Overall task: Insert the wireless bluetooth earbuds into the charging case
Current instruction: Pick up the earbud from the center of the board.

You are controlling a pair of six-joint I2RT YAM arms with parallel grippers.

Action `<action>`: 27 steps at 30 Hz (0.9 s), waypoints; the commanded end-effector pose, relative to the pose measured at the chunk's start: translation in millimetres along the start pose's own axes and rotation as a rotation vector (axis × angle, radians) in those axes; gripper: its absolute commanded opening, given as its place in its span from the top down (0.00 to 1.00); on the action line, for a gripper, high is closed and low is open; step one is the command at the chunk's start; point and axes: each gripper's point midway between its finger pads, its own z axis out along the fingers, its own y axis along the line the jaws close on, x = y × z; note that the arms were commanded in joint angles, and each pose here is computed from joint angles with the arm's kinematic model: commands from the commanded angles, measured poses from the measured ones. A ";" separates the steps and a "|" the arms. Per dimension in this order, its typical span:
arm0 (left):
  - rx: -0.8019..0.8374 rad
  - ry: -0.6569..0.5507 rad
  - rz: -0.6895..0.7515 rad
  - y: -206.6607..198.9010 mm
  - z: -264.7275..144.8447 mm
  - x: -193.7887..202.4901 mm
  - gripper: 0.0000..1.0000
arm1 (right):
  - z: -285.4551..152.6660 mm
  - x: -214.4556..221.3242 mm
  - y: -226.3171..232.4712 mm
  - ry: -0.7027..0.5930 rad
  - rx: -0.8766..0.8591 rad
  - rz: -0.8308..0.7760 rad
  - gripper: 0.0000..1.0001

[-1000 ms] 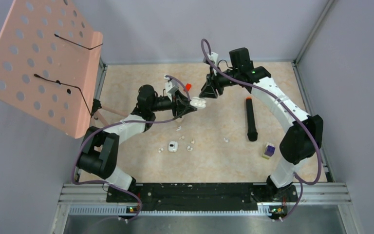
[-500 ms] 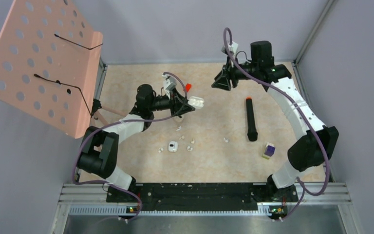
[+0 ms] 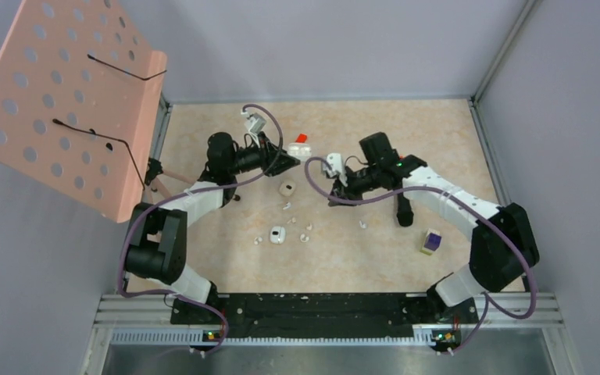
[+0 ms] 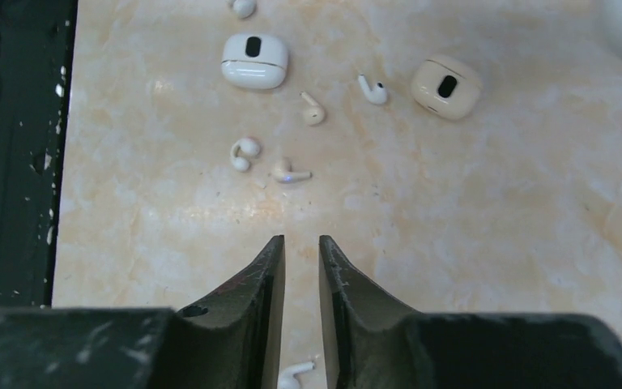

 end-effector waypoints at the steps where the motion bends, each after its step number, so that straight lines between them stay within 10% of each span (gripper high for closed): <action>1: -0.090 -0.069 -0.009 16.1 -5.7 -23.2 1.00 | 37.4 4.0 13.7 0.040 -0.068 -0.214 0.83; 27: -0.251 -0.097 0.039 54.9 -13.0 -19.1 1.00 | 138.1 44.7 75.9 0.172 -0.118 -0.119 0.90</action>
